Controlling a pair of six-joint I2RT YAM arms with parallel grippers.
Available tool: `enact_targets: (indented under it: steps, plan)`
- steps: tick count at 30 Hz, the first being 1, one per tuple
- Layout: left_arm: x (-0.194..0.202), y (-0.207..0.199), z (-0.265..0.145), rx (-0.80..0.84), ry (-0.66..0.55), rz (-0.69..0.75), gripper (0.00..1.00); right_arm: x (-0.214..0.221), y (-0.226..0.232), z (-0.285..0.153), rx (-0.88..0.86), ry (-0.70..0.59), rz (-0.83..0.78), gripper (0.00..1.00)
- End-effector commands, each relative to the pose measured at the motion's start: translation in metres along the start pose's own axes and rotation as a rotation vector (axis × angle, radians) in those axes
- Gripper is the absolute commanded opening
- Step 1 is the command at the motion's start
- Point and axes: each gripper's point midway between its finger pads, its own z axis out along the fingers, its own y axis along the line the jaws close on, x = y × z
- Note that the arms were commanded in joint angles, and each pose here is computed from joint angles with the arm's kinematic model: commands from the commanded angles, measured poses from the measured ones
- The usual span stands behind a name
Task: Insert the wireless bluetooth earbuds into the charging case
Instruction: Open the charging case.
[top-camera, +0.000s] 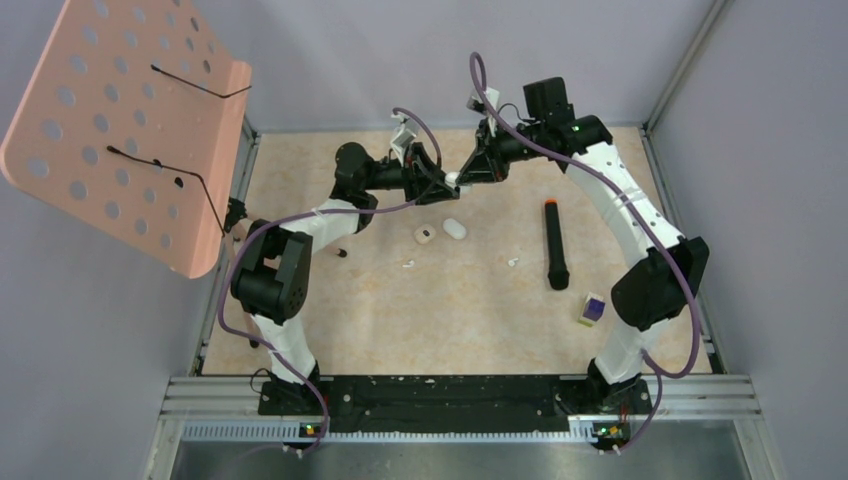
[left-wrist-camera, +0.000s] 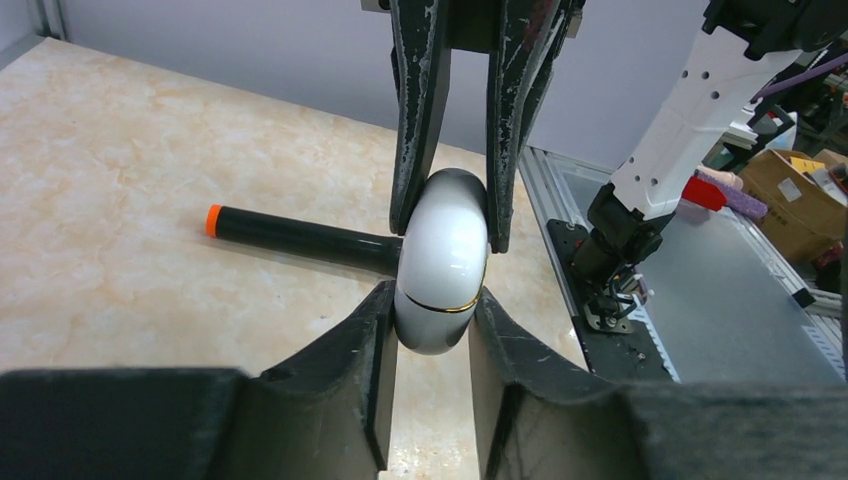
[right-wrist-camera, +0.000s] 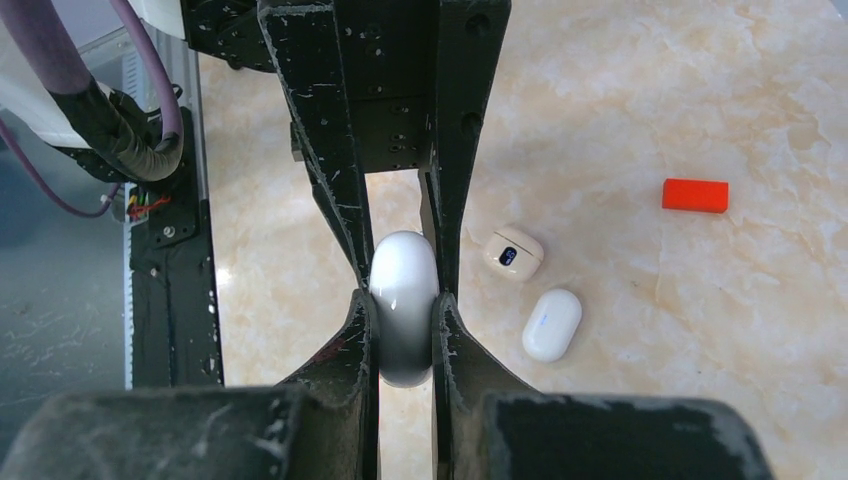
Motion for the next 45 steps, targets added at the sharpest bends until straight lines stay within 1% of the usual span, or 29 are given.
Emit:
enact_targets:
  steps: [1, 2, 3, 7, 8, 11, 13, 16, 21, 25, 28, 33, 35, 36, 38, 40, 41, 43, 45]
  plan:
    - [-0.028, -0.005, 0.001, -0.033, -0.06, 0.052, 0.4, -0.012, 0.008, 0.001, -0.039, -0.026, -0.039, 0.02]
    - [-0.028, -0.006, 0.002, -0.03, -0.062, 0.052, 0.44, -0.012, 0.007, 0.001, -0.036, -0.026, -0.04, 0.01]
    - [-0.028, -0.007, 0.002, -0.026, -0.063, 0.054, 0.45, -0.013, 0.007, 0.001, -0.034, -0.026, -0.044, 0.01]
    - [-0.028, -0.008, 0.002, -0.013, -0.056, 0.055, 0.47, -0.014, 0.005, 0.001, -0.027, -0.027, -0.044, 0.01]
    - [-0.027, -0.008, 0.003, -0.007, -0.054, 0.053, 0.47, -0.014, 0.005, 0.001, -0.029, -0.027, -0.043, 0.01]
    - [-0.026, -0.008, 0.003, -0.004, -0.051, 0.053, 0.41, -0.015, 0.004, 0.001, -0.028, -0.029, -0.045, 0.01]
    - [-0.025, -0.008, 0.003, 0.001, -0.048, 0.052, 0.4, -0.017, 0.004, 0.001, -0.026, -0.031, -0.05, 0.01]
    - [-0.023, -0.008, 0.003, 0.004, -0.045, 0.052, 0.45, -0.02, 0.002, 0.001, -0.021, -0.035, -0.056, 0.01]
    - [-0.022, -0.008, 0.003, 0.006, -0.043, 0.05, 0.48, -0.026, 0.001, 0.0, -0.013, -0.043, -0.068, 0.01]
    - [-0.021, -0.007, 0.003, 0.008, -0.041, 0.049, 0.45, -0.026, 0.001, 0.0, -0.015, -0.043, -0.067, 0.01]
    - [-0.022, -0.007, 0.003, 0.009, -0.042, 0.051, 0.4, -0.026, 0.001, 0.0, -0.015, -0.043, -0.067, 0.01]
    - [-0.022, -0.007, 0.003, 0.006, -0.045, 0.044, 0.4, -0.023, 0.001, 0.0, -0.016, -0.038, -0.061, 0.01]
    - [-0.022, -0.008, 0.003, 0.01, -0.044, 0.048, 0.35, -0.021, 0.002, 0.001, -0.02, -0.036, -0.058, 0.02]
    - [-0.022, -0.008, 0.003, 0.013, -0.042, 0.048, 0.3, -0.019, 0.001, 0.002, -0.022, -0.034, -0.054, 0.03]
    - [-0.021, -0.008, 0.003, 0.02, -0.04, 0.052, 0.15, -0.02, 0.0, 0.002, -0.017, -0.034, -0.051, 0.05]
    - [-0.021, -0.009, 0.004, 0.028, -0.04, 0.055, 0.02, -0.021, -0.003, 0.003, 0.001, -0.037, -0.039, 0.13]
    - [-0.02, -0.01, 0.005, 0.034, -0.04, 0.059, 0.0, -0.023, -0.006, 0.003, 0.016, -0.041, -0.033, 0.19]
    - [-0.02, -0.012, 0.006, 0.045, -0.044, 0.081, 0.0, -0.028, -0.015, 0.002, 0.063, -0.046, -0.026, 0.28]
    - [-0.021, -0.013, 0.007, 0.049, -0.047, 0.091, 0.0, -0.033, -0.022, 0.0, 0.094, -0.05, -0.031, 0.32]
